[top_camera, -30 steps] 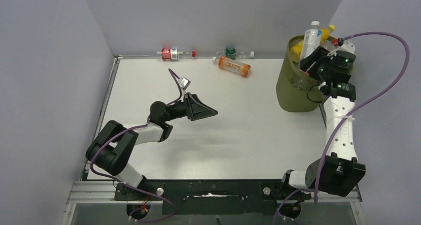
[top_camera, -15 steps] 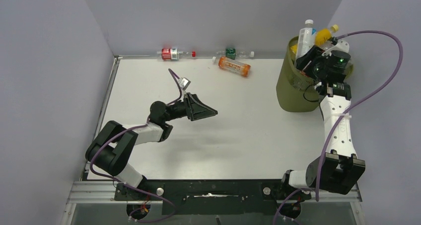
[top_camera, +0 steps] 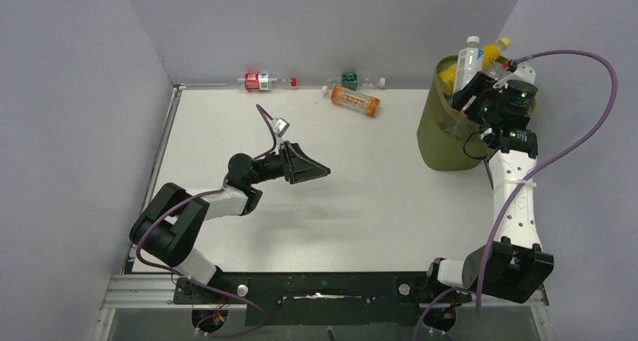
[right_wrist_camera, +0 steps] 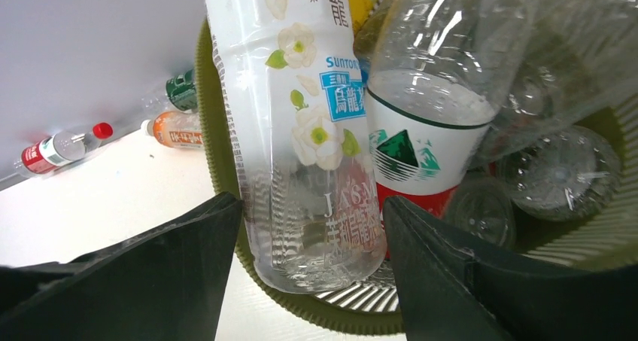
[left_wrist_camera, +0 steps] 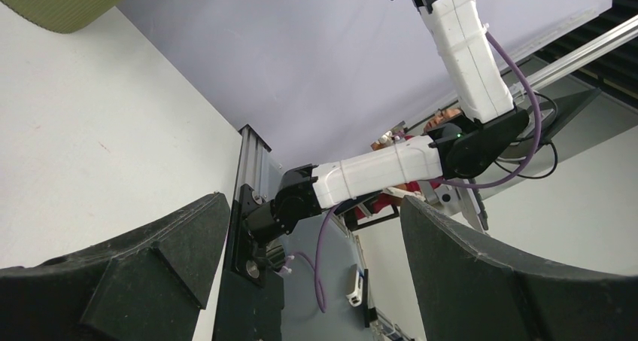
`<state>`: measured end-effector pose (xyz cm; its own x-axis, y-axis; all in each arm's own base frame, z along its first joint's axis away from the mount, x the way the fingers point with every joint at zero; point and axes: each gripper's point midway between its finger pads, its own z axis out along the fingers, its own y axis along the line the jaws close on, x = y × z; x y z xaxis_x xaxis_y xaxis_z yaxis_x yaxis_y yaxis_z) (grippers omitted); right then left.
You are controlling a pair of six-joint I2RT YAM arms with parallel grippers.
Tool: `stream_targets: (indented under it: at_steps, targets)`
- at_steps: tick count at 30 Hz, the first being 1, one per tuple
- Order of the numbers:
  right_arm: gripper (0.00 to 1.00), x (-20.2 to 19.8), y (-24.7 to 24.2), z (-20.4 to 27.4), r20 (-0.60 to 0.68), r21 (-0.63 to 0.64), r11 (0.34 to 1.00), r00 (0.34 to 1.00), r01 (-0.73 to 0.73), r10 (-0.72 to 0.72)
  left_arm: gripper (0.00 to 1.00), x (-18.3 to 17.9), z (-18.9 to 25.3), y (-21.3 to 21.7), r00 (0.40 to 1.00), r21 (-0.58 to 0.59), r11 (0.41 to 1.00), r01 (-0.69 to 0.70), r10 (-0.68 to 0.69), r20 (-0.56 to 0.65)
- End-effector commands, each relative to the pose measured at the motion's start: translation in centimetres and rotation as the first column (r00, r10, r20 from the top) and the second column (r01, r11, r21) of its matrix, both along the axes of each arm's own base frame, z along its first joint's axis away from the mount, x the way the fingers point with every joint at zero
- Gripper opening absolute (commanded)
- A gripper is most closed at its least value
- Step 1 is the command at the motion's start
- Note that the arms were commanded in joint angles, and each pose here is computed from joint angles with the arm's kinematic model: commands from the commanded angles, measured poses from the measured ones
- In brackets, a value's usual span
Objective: Put the plastic bottles in the bin
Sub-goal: Place the plastic bottle in the trash bin.
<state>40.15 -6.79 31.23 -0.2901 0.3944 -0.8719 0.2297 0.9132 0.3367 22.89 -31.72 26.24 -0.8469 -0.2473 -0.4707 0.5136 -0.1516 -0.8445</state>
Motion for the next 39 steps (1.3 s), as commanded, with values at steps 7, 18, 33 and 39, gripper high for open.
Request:
stream_targets:
  at_steps: [7, 18, 33, 39]
  targets:
    - [0.76, -2.5, -1.0, 1.4, -0.057, -0.004, 0.999, 0.997, 0.048, -0.048, 0.85, -0.3, 2.1, 0.0, 0.996, -0.042, 0.999, -0.012, 0.015, 0.083]
    - [0.98, -3.8, -0.5, 5.4, 0.010, -0.004, 0.999, 0.999, 0.042, -0.042, 0.85, 1.5, 1.7, -0.8, 0.997, -0.004, 0.999, -0.043, 0.043, 0.070]
    - [0.98, -8.1, 4.3, 10.5, 0.131, 0.045, 0.991, 0.984, -0.126, 0.119, 0.85, 17.6, -3.5, -5.8, 0.955, 0.282, 0.919, -0.277, 0.297, -0.029]
    - [0.98, -9.3, 5.9, 9.8, 0.118, 0.052, 0.984, 0.979, -0.171, 0.164, 0.85, 25.8, -7.3, -7.1, 0.898, 0.391, 0.832, -0.394, 0.439, -0.029]
